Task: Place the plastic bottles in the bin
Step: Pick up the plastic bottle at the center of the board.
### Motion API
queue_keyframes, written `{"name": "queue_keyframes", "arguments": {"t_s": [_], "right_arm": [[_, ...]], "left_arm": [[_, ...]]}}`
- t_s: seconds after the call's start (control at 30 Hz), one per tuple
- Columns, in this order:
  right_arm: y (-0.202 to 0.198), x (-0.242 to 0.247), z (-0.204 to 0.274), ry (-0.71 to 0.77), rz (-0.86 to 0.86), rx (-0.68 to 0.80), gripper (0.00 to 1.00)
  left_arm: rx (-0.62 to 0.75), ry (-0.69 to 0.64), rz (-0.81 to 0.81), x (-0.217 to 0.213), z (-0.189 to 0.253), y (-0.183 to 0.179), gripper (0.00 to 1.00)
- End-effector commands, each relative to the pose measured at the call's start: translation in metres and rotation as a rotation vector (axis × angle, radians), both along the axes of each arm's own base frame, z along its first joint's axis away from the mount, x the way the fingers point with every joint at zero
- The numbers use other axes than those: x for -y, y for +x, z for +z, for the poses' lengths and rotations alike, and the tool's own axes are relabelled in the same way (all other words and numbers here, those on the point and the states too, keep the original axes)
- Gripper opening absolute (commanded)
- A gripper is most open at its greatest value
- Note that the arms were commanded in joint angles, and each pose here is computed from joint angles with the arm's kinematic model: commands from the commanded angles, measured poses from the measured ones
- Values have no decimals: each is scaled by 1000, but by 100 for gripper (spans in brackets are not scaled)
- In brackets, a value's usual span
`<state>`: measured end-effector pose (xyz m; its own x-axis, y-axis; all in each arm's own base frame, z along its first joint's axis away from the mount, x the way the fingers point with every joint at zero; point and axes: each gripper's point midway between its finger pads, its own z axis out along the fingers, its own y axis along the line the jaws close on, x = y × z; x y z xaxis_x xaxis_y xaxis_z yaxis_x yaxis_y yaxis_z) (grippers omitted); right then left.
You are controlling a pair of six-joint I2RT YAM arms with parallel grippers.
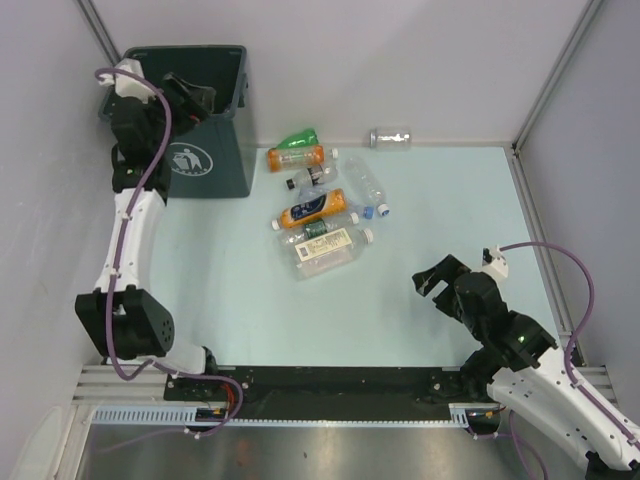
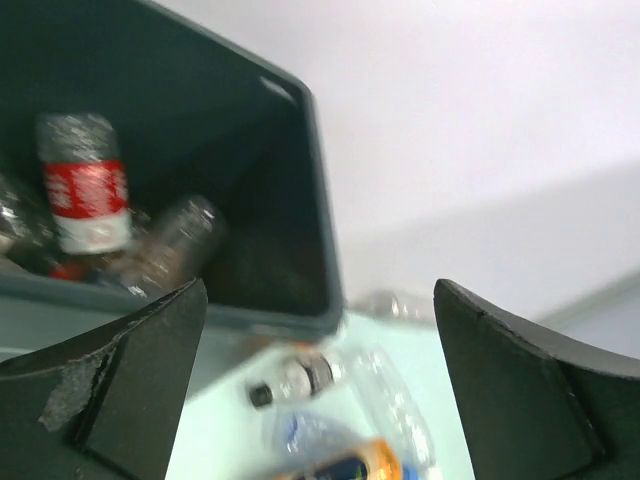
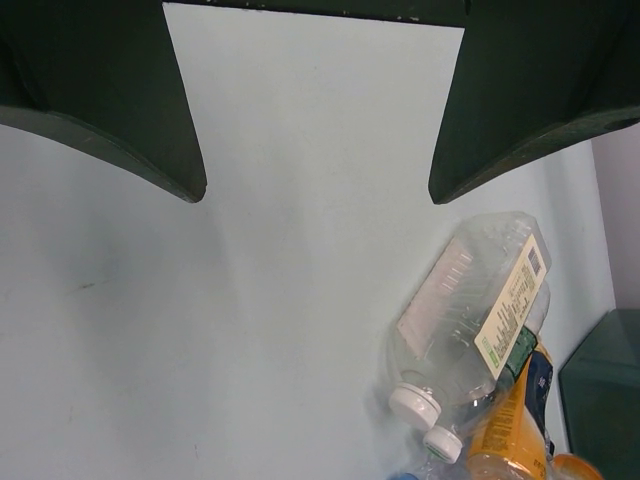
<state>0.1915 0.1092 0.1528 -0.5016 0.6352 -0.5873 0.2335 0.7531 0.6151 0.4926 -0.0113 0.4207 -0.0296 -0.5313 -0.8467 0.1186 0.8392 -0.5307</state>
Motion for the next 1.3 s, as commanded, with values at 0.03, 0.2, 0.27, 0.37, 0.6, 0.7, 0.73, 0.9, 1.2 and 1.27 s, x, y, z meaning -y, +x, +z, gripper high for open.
{"name": "queue_keyframes", "arguments": {"t_s": [0.03,0.2,0.27,0.37,0.6,0.7,0.73,0.9,1.2,1.27], "right_arm": [[0,2,-3,-3,-17,-9,100],[-1,1,-5,0,-10,-14,100],[0,-1,-6,1,-7,-15,100],[0,-3,-8,9,-2,-24,100],[-2,-10,-16,4,38,-50,100],[-5,-9,-17,6,39,-61,100],[-6,-9,-17,6,39,-61,100],[-6,-9,-19,13,32,-64,100],[-6,-9,-23,15,23,-87,100],[-7,-9,-24,17,18,-95,100]], "left_arm": [[67,194,-232,82,16,-52,100],[47,235,-355,118,-7,-85,100],[38,255,-499,141,-28,-100,100],[-48,362,-618,168,-86,-128,100],[-164,510,-647,203,-162,-174,100],[-171,506,-656,207,-171,-183,100],[-177,503,-646,207,-175,-184,100],[-264,508,-644,207,-216,-187,100],[-398,560,-689,224,-285,-187,100],[-436,582,-670,223,-303,-184,100]]}}
